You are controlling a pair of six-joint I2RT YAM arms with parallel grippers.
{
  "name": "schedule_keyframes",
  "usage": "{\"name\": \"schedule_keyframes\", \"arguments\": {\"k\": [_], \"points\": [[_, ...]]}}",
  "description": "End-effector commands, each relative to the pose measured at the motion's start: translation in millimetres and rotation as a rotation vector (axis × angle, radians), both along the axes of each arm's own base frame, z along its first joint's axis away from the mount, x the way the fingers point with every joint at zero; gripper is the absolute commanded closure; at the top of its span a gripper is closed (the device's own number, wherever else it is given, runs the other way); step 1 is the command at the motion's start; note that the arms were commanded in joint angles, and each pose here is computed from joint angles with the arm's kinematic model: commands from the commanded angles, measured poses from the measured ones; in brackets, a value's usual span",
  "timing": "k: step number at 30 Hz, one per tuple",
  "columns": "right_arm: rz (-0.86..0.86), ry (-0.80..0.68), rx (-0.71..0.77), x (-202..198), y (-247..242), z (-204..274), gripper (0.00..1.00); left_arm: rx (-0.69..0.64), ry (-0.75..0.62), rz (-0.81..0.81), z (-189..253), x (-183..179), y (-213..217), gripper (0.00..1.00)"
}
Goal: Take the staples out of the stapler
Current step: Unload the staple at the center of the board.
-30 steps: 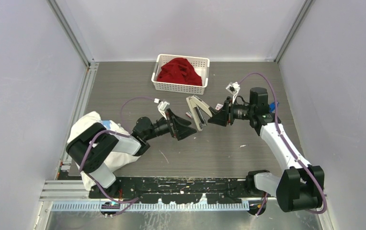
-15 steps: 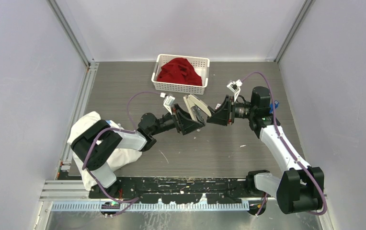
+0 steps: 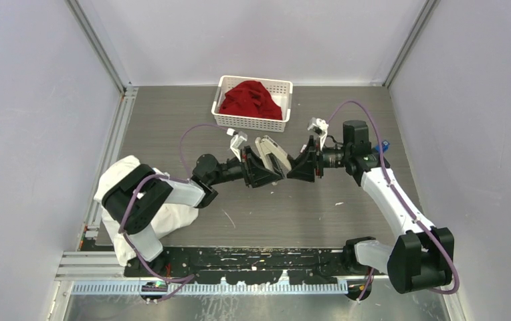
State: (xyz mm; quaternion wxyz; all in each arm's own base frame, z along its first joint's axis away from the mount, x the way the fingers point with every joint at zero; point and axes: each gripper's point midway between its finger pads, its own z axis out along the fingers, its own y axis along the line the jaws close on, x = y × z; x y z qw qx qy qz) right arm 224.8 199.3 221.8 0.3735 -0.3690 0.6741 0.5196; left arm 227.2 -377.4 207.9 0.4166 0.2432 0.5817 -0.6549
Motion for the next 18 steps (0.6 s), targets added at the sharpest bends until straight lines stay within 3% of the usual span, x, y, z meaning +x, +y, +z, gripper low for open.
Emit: {"name": "schedule_keyframes", "arguments": {"k": [1,4,8,12,18], "points": [[0.068,-0.123,-0.083,-7,4,-7,0.43,-0.027,-0.196,-0.042,17,-6,10,1.00],[0.064,-0.133,-0.122,-5,8,-15,0.31,0.015,-0.202,-0.055,9,-9,11,1.00],[0.075,-0.143,-0.156,-6,13,-23,0.29,0.058,-0.208,-0.051,4,-9,13,1.00],[0.057,-0.155,-0.183,-2,15,-27,0.32,0.107,-0.225,-0.046,0,-10,14,1.00],[0.072,-0.144,-0.203,0,23,-37,0.44,0.119,-0.248,-0.076,2,-15,15,1.00]]}}
